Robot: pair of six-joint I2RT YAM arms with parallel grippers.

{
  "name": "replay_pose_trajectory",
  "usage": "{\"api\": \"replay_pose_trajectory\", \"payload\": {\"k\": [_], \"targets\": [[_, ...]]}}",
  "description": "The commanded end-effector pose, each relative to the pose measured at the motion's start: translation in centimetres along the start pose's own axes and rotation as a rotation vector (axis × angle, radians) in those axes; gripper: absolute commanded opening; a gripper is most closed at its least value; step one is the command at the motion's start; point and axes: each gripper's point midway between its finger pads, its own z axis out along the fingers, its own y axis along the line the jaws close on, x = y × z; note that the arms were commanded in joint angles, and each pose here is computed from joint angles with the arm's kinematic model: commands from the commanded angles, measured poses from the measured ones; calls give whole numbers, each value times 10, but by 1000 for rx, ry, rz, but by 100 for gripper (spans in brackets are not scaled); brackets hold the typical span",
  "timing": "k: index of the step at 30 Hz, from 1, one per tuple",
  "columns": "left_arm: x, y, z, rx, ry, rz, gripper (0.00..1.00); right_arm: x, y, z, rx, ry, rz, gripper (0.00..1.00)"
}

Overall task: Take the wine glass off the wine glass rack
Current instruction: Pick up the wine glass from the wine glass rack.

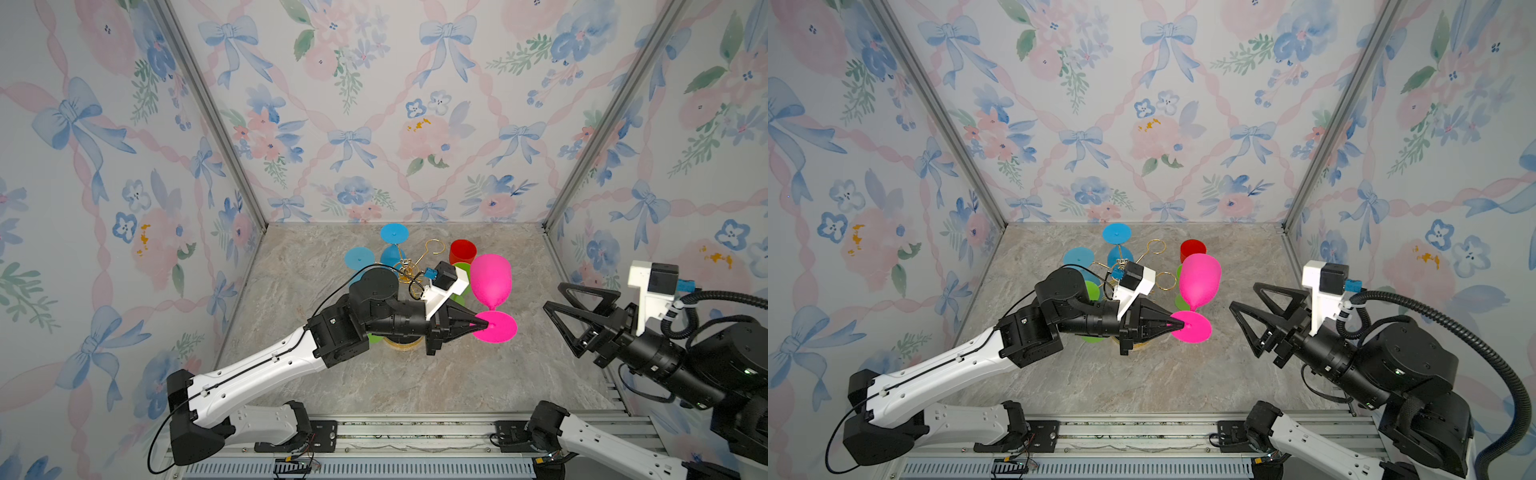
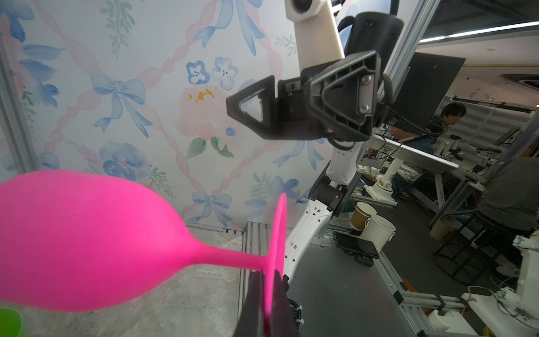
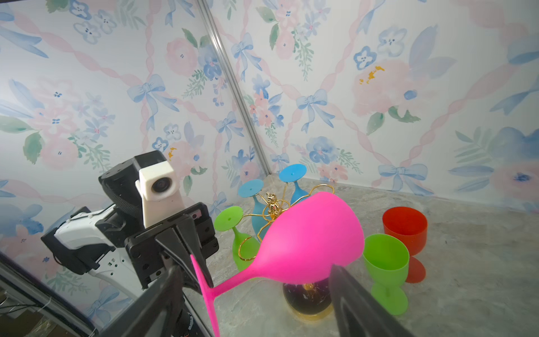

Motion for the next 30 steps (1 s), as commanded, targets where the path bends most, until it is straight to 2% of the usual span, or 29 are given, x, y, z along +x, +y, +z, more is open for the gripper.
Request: {"api": "replay_pose_trajectory", "payload": {"k": [1, 4, 7, 13, 21, 25, 30], "targets": [[10, 6, 2, -115, 36, 166, 0, 14, -38, 3, 232, 80, 45, 83], [20, 0, 4, -158, 57, 274, 0, 13, -61, -4, 386, 92, 64, 85], [33, -4, 5, -195, 88, 367, 0, 10, -70, -8, 460, 99, 65, 86], [61, -8, 10, -246, 159, 480, 0, 11, -69, -3, 486, 140, 99, 84], [95, 2, 9, -351, 268, 622, 0, 25, -64, 28, 489, 242, 112, 84], [107, 12, 5, -405, 315, 676, 0, 36, -54, 51, 403, 315, 315, 83], [131, 27, -1, -463, 411, 771, 0, 51, -70, 71, 359, 398, 588, 80]]}}
